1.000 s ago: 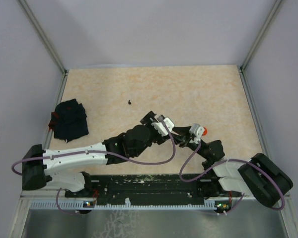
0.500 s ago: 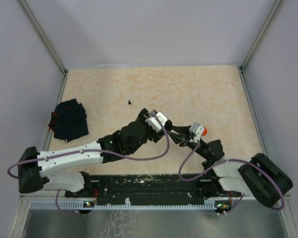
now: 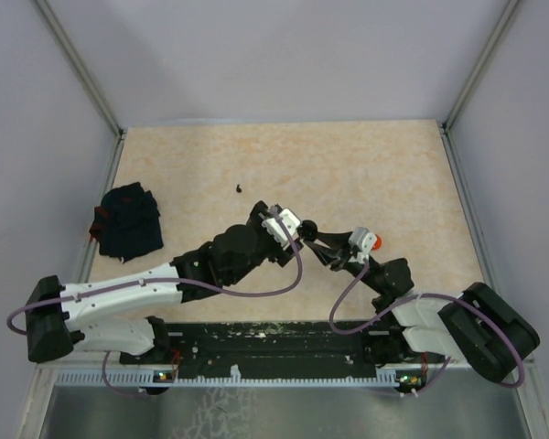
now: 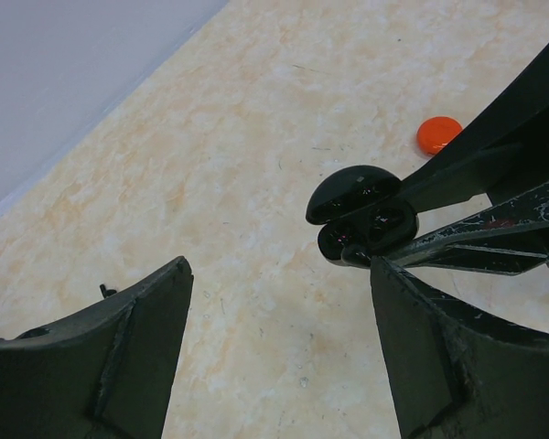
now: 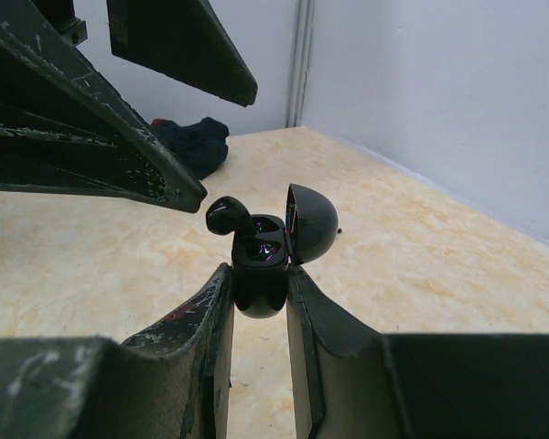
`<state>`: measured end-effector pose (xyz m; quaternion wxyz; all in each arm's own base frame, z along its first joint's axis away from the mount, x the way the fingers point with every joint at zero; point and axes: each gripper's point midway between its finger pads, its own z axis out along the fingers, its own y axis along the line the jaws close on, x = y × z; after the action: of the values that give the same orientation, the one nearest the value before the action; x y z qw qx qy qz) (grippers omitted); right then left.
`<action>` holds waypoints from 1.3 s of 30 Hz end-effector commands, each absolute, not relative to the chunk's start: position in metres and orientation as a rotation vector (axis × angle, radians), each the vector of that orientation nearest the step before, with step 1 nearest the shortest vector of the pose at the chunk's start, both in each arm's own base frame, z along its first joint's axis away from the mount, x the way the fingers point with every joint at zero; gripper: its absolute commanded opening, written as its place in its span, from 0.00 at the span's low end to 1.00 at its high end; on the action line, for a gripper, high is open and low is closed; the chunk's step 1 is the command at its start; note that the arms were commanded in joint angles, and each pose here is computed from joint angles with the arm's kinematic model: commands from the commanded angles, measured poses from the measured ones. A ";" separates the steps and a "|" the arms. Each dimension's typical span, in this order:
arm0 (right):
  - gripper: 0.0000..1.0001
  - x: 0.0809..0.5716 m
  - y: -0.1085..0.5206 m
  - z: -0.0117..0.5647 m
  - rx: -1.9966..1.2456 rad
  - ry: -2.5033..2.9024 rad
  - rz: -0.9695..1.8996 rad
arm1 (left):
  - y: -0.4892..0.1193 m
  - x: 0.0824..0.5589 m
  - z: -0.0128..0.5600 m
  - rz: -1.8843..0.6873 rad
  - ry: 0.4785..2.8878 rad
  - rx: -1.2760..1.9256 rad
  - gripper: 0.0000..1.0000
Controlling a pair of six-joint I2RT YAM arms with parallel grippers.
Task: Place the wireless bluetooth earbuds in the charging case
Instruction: Place the earbud in the charging case, then move the earbud to the center of the board.
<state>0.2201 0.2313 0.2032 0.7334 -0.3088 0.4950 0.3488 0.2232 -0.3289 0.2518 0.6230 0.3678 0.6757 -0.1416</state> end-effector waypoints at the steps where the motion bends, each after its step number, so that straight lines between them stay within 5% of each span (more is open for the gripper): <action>1: 0.00 0.217 0.230 0.235 -0.656 0.974 0.763 | -0.329 0.221 0.266 -0.380 1.522 0.797 0.83; 39: 0.00 0.213 0.230 0.239 -0.658 0.946 0.771 | -0.310 0.245 0.245 -0.390 1.656 0.659 0.84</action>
<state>0.2189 0.2308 0.2082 0.7389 -0.3079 0.4869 0.3495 0.2449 -0.3160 0.2415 0.6097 0.2987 0.7165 -0.1605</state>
